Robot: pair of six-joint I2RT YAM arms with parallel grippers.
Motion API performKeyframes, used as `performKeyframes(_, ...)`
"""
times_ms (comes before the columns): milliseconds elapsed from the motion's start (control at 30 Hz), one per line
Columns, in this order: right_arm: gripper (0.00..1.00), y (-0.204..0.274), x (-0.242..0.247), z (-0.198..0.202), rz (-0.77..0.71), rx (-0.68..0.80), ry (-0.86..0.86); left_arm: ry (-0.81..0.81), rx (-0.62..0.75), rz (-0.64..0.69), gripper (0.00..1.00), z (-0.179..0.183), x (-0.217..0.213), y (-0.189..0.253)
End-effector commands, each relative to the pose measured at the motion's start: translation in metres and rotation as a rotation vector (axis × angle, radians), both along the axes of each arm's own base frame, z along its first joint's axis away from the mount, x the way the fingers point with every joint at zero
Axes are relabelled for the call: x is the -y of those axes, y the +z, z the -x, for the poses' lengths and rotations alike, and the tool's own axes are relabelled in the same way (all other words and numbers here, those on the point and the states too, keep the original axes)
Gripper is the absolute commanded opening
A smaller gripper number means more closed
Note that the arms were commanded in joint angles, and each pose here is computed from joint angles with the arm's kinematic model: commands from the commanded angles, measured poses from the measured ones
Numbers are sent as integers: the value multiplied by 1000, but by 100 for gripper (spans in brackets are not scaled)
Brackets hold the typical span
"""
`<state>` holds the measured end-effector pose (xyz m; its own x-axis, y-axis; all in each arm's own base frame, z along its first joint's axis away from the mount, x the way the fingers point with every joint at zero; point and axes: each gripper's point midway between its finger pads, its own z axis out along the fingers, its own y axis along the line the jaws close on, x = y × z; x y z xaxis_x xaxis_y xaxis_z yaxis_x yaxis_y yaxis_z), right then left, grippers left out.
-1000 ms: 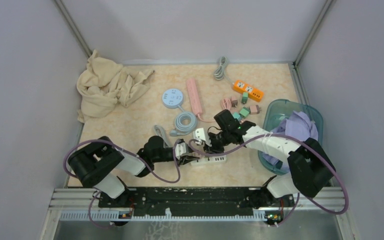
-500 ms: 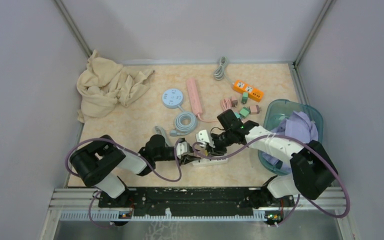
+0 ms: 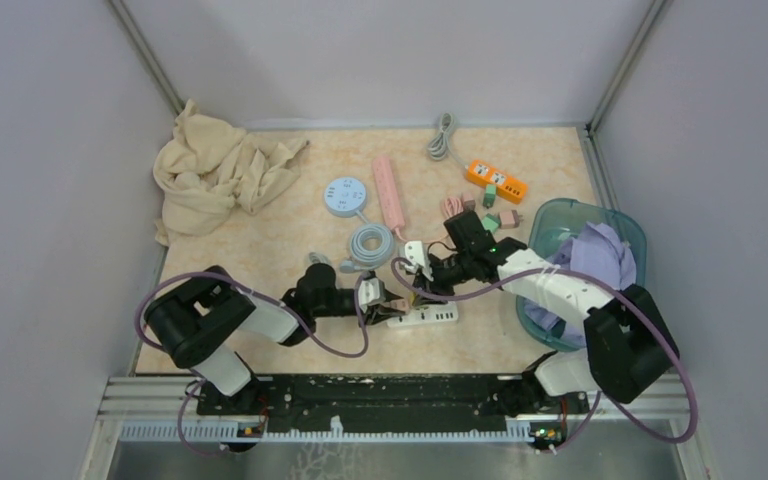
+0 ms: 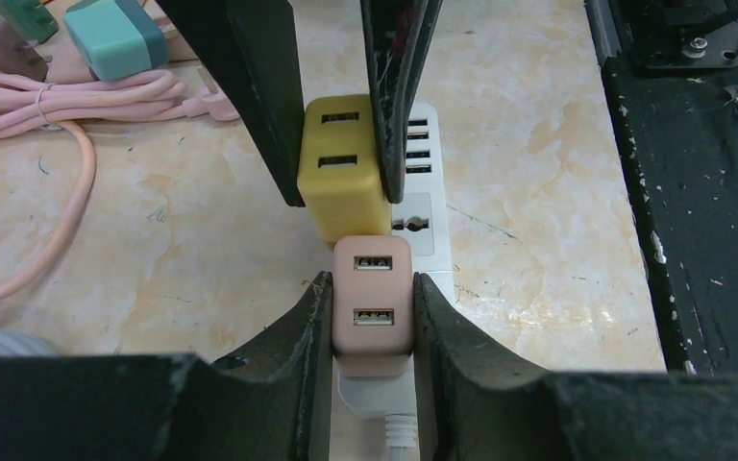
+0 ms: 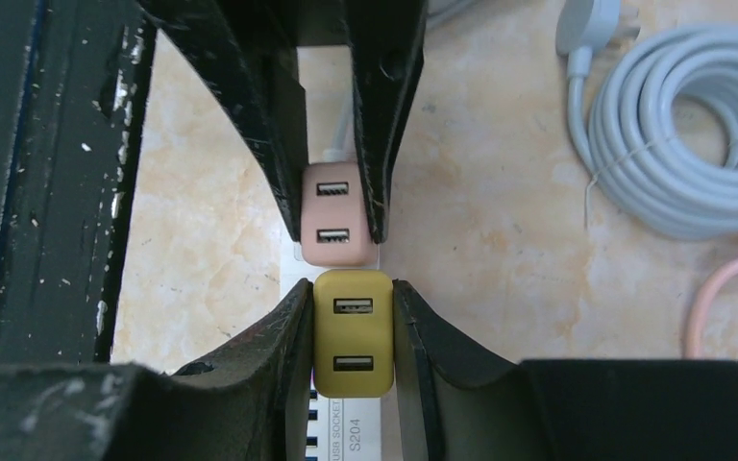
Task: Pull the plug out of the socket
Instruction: Remove the plug from the socket.
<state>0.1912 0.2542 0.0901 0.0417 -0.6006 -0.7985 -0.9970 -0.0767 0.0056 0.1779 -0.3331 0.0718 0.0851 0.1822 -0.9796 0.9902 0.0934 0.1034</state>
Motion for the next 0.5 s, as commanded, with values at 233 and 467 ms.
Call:
performKeyframes(233,0,46,-14,14,-149,132,185,-9,-105,-125,0,11,-13,-39)
performKeyframes(467,0,65,4,-30,-155,201,-23,-16,-102,-122,0,12,-13,-39)
